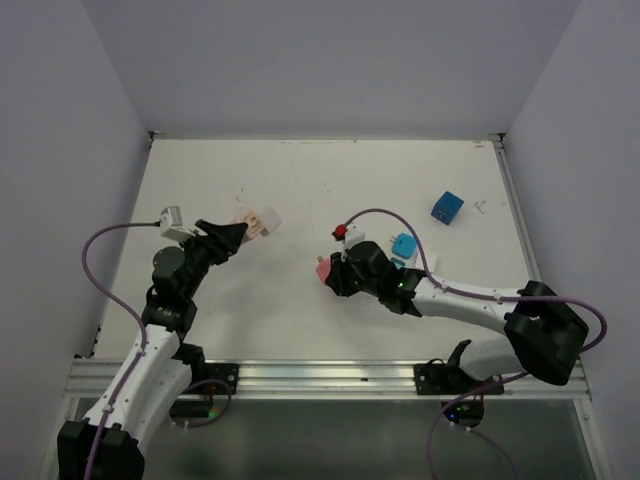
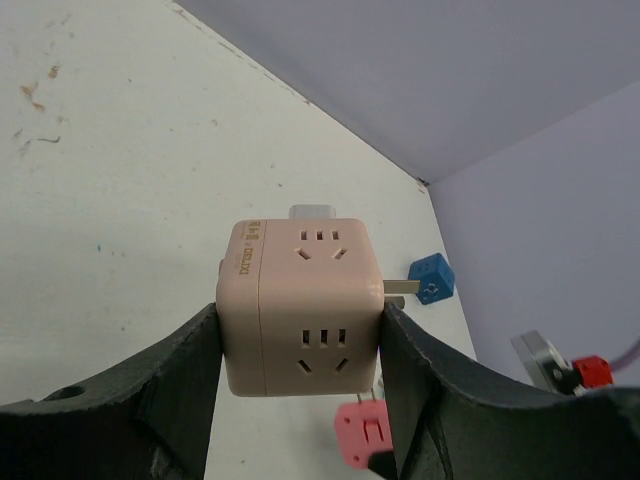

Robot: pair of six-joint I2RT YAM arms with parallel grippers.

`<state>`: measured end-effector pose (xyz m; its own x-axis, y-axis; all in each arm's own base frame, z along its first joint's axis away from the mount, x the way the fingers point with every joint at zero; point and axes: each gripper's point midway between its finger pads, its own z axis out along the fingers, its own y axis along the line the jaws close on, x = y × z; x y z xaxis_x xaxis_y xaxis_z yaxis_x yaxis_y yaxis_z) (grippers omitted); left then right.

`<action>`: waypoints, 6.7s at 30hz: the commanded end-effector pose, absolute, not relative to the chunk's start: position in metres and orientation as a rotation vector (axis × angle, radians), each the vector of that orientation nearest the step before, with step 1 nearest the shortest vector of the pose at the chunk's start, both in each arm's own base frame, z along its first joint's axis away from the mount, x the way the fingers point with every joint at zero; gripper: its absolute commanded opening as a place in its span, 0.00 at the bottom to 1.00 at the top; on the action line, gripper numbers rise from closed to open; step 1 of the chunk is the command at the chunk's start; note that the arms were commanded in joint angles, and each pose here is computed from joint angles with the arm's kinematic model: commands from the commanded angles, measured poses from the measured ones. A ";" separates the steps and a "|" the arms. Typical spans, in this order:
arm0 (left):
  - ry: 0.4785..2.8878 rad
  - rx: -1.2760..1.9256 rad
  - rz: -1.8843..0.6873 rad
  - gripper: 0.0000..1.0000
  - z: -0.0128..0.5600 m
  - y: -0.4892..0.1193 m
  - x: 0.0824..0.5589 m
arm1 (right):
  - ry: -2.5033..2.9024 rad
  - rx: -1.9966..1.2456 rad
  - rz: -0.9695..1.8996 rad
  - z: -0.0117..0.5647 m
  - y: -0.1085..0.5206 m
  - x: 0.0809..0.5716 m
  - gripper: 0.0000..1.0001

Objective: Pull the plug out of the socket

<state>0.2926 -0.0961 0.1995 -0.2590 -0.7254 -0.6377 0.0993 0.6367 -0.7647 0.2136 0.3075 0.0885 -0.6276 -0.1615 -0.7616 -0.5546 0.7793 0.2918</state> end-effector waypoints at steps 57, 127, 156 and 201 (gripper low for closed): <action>1.566 0.271 -1.319 0.00 0.273 -0.183 0.210 | 1.756 -0.738 1.536 0.232 0.292 0.242 0.94; 1.857 -0.202 -1.189 1.00 0.164 -0.162 0.246 | 1.971 -0.925 1.221 0.155 0.357 0.219 0.00; 2.139 -0.109 -0.889 0.93 0.118 -0.202 0.250 | 2.084 -1.009 0.882 0.135 0.369 0.222 0.00; 2.186 -0.221 -0.355 0.00 0.059 -0.138 0.256 | 2.212 -0.942 0.794 0.132 0.320 0.189 0.00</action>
